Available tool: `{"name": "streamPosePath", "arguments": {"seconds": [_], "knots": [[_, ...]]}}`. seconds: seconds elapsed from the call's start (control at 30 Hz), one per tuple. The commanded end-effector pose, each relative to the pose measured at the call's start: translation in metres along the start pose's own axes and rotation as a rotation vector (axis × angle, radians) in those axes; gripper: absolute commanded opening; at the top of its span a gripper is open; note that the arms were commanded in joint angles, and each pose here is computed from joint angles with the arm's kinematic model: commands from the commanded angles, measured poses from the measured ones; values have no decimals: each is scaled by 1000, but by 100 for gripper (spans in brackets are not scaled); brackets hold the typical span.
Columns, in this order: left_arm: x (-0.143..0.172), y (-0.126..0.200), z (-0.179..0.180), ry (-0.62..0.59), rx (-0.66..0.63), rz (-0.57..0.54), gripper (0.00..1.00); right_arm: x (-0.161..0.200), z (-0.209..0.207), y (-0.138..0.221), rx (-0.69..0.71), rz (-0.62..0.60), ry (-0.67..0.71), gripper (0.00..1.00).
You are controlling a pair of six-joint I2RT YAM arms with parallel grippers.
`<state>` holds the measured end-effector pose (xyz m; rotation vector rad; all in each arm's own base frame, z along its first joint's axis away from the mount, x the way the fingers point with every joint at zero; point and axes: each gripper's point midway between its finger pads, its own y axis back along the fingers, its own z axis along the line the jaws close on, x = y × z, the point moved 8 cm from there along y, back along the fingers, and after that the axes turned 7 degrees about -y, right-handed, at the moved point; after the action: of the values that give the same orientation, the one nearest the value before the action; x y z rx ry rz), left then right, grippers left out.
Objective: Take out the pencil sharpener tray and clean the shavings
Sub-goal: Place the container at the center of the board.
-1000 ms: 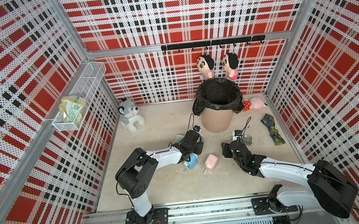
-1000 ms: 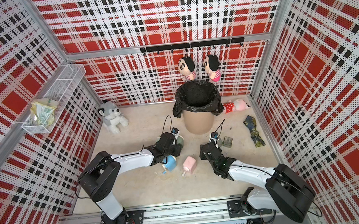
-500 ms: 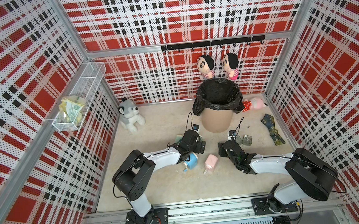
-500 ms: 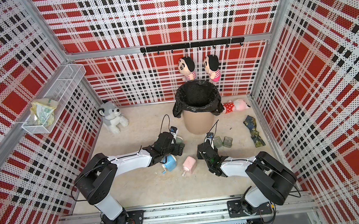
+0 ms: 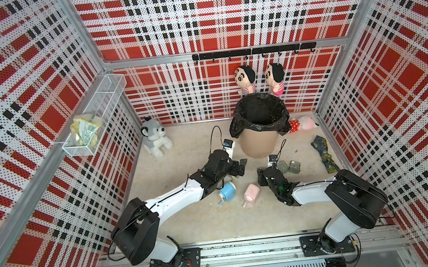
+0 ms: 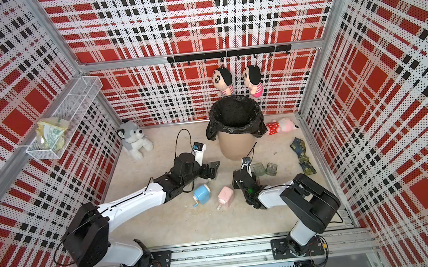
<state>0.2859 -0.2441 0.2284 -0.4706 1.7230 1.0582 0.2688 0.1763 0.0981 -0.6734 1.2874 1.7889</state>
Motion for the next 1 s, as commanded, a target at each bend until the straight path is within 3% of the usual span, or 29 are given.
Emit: {"name": "streamPosePath", "arguments": {"seconds": [0.0,0.23,0.97], "knots": [[-22,18,3,31,17,-69,98,6,-6,4,-8,-13,19,54],[-35,35,13,43,-3,-110,98,21,-14,10,1,19,61,57],[-31,39,27,61,-47,-100,98,44,-27,23,24,76,133,67]]}}
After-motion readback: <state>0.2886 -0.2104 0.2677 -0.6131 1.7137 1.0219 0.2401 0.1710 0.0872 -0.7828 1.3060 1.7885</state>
